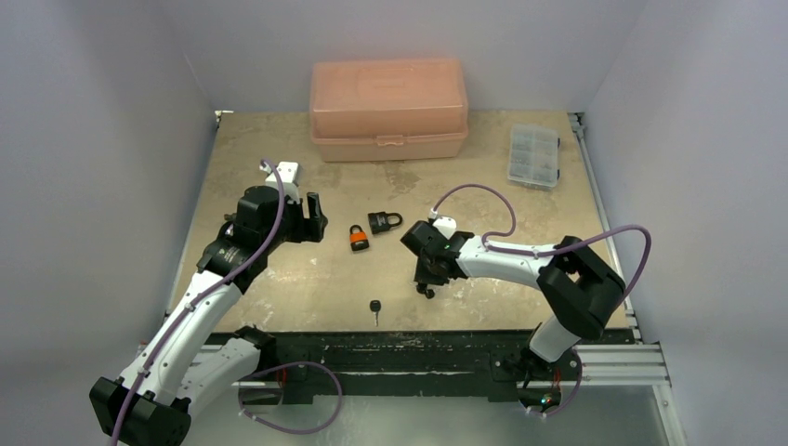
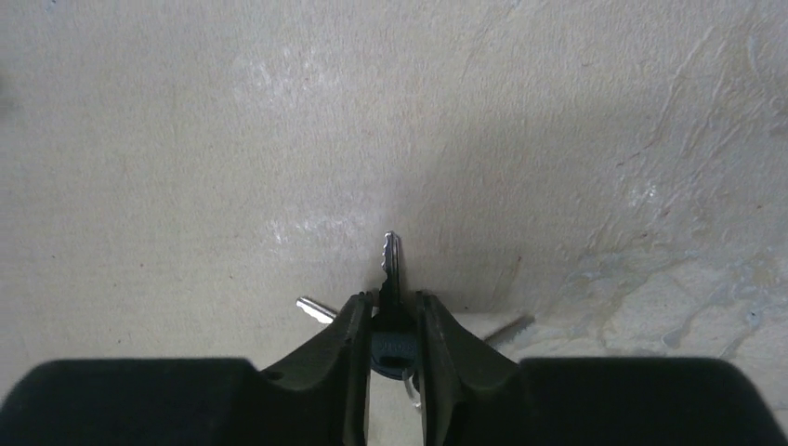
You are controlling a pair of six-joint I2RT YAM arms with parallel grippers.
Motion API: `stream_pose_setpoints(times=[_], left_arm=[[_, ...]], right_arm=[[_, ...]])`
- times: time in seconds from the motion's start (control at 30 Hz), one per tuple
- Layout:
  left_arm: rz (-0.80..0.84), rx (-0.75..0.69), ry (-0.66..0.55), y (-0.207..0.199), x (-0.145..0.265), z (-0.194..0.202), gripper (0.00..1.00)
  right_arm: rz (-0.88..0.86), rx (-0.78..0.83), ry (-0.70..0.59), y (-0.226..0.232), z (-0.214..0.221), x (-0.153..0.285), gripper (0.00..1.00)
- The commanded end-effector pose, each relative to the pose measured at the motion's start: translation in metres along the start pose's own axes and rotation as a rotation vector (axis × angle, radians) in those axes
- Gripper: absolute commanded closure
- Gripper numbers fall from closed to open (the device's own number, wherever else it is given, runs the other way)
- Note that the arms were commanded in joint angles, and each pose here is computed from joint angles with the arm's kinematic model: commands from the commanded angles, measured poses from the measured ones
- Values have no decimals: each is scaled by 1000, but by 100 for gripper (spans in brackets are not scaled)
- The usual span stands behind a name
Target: Unlock with the key
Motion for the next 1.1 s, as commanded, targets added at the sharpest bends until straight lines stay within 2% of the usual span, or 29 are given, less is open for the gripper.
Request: stream_pose_setpoints(times=[0.0, 0.13, 0.37, 0.5, 0.6, 0.7, 0.77, 0.83, 0.93, 1.07], left_arm=[[16, 0, -45, -3, 2, -6, 29], [20, 0, -48, -4, 2, -7, 29], [77, -6, -53, -8, 6, -8, 30], [95, -6, -73, -9, 10, -9, 30], [97, -7, -78, -10, 10, -10, 30], [94, -7, -70, -9, 9, -9, 30], [92, -6, -68, -9, 8, -9, 30], [92, -7, -67, -9, 8, -9, 30], [91, -7, -64, -9, 7, -8, 30], [86, -7, -65, -9, 8, -8, 30]], right_arm=[[4, -9, -4, -1, 4, -5, 80], [-19, 4, -37, 1, -2, 3, 91], [-110, 65, -185, 6, -25, 29, 99], [-136, 95, -242, 6, -34, 43, 99], [-146, 110, -262, 4, -36, 50, 96], [-152, 137, -254, 4, -36, 50, 83], [-154, 162, -232, 5, -33, 47, 61], [-142, 174, -206, 6, -31, 41, 45], [-138, 191, -179, 9, -29, 34, 33], [-127, 203, -151, 11, -30, 33, 30]])
Point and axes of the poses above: each gripper's point midway between its finger pads, its own x axis back along the fingers, its own y axis along the line the jaws close on, z = x × y, the point moved 9 cm from there along x, back along the fingers, and after that the axes turned 11 degrees about x, right-handed, at the moved point
